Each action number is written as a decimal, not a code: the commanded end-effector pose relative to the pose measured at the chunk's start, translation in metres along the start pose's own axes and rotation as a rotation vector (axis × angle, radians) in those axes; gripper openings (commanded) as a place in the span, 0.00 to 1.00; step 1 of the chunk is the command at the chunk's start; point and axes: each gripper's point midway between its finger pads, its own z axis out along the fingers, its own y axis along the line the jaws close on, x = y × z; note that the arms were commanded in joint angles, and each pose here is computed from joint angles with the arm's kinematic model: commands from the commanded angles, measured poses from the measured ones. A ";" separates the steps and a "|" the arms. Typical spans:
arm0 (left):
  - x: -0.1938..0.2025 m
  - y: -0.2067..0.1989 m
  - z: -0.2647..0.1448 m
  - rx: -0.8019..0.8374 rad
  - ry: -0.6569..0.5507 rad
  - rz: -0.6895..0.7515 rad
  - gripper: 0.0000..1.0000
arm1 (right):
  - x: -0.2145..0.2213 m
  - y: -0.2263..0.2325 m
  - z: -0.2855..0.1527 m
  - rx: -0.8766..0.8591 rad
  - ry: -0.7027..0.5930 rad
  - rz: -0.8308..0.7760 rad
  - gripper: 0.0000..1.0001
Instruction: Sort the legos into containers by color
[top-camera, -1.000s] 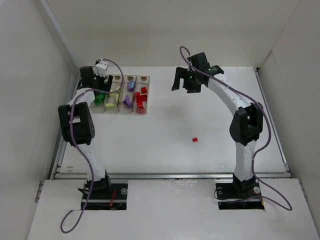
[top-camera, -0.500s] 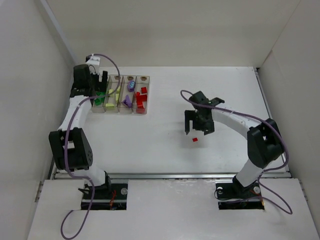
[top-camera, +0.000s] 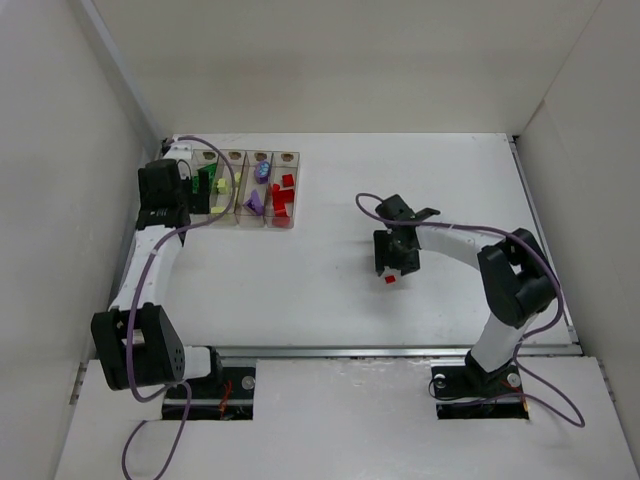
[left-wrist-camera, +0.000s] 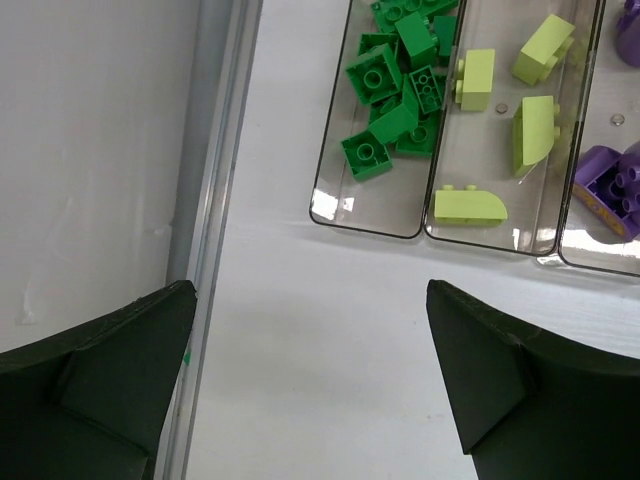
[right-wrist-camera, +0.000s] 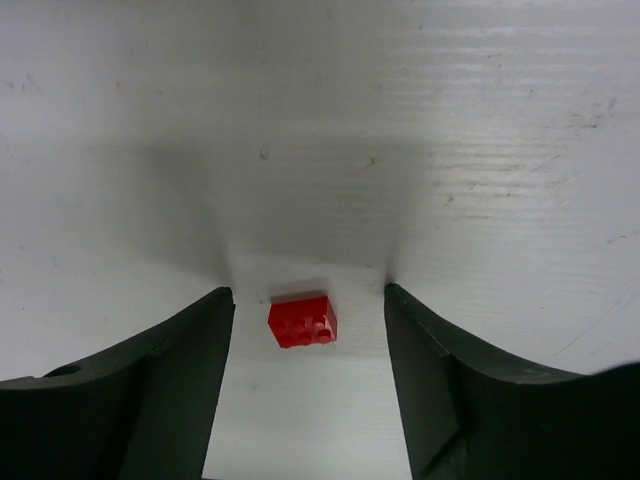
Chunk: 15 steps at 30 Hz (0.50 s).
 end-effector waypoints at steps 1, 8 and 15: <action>-0.007 0.010 -0.014 -0.046 -0.040 -0.048 1.00 | -0.012 0.003 0.022 -0.007 -0.039 -0.022 0.65; -0.003 0.011 -0.016 -0.055 -0.031 -0.047 1.00 | -0.002 -0.003 0.014 0.013 -0.040 -0.031 0.67; -0.007 0.012 -0.017 -0.057 -0.040 -0.058 1.00 | 0.016 0.002 0.009 0.011 -0.018 -0.095 0.59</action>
